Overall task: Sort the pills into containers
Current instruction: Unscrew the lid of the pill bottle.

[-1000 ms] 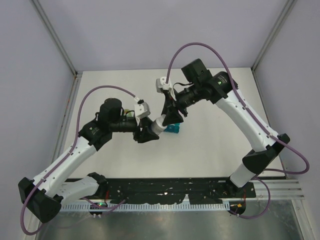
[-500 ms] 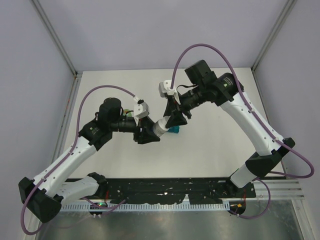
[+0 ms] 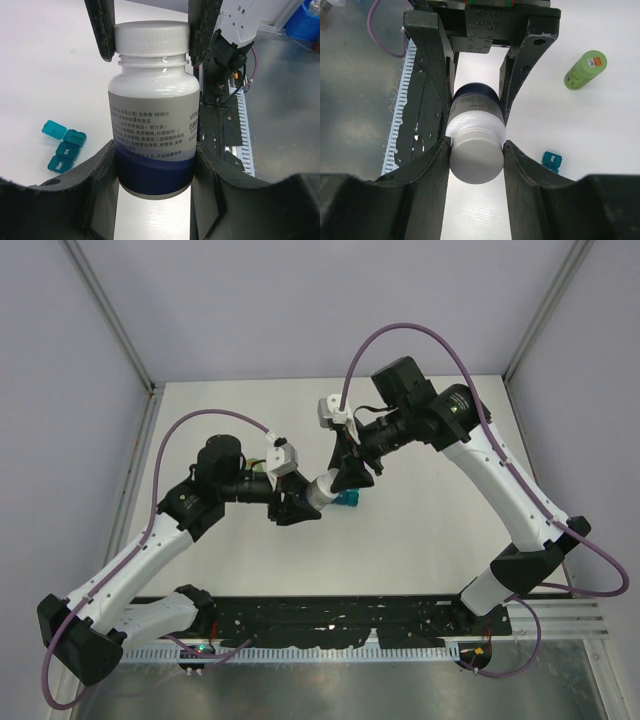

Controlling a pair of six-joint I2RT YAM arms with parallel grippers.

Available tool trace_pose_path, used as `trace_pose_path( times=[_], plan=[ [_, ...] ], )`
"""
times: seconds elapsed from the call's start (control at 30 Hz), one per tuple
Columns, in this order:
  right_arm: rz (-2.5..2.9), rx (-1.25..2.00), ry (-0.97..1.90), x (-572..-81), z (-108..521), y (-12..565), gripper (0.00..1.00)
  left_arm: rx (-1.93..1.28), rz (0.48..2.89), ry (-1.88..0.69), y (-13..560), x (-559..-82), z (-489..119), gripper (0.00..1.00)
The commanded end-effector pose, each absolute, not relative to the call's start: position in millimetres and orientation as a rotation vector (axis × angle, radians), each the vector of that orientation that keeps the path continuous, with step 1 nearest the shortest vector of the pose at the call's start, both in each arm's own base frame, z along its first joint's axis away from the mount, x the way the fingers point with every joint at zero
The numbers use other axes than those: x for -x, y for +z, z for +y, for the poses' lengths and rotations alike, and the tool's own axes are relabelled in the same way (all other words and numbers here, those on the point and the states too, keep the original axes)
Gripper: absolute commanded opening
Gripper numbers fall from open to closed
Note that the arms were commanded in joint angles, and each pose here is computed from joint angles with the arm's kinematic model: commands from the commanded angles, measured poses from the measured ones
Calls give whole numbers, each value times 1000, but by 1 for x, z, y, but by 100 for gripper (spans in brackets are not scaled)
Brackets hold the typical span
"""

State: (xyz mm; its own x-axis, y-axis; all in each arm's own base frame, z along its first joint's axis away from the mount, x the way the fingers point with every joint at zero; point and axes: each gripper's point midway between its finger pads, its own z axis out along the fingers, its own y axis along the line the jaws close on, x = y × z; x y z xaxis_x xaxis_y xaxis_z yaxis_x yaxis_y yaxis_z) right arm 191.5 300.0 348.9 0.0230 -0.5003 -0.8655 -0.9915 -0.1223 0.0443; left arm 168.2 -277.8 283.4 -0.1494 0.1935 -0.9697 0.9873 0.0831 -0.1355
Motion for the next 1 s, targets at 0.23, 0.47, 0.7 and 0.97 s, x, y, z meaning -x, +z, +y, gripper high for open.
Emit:
trace_pose_path(
  times=[0.23, 0.47, 0.7, 0.97],
  plan=[
    [1502, 1581, 895, -231, 307, 362, 26, -1279, 1423, -1303, 289, -144, -286, 0],
    [1545, 1534, 895, -238, 311, 356, 37, -1252, 1420, -1337, 299, -144, -288, 0],
    [1555, 1518, 924, -237, 314, 354, 30, -1248, 1426, -1333, 298, -146, -288, 0],
    [1547, 1490, 970, -239, 312, 359, 37, -1263, 1411, -1347, 298, -141, -287, 0]
  ],
)
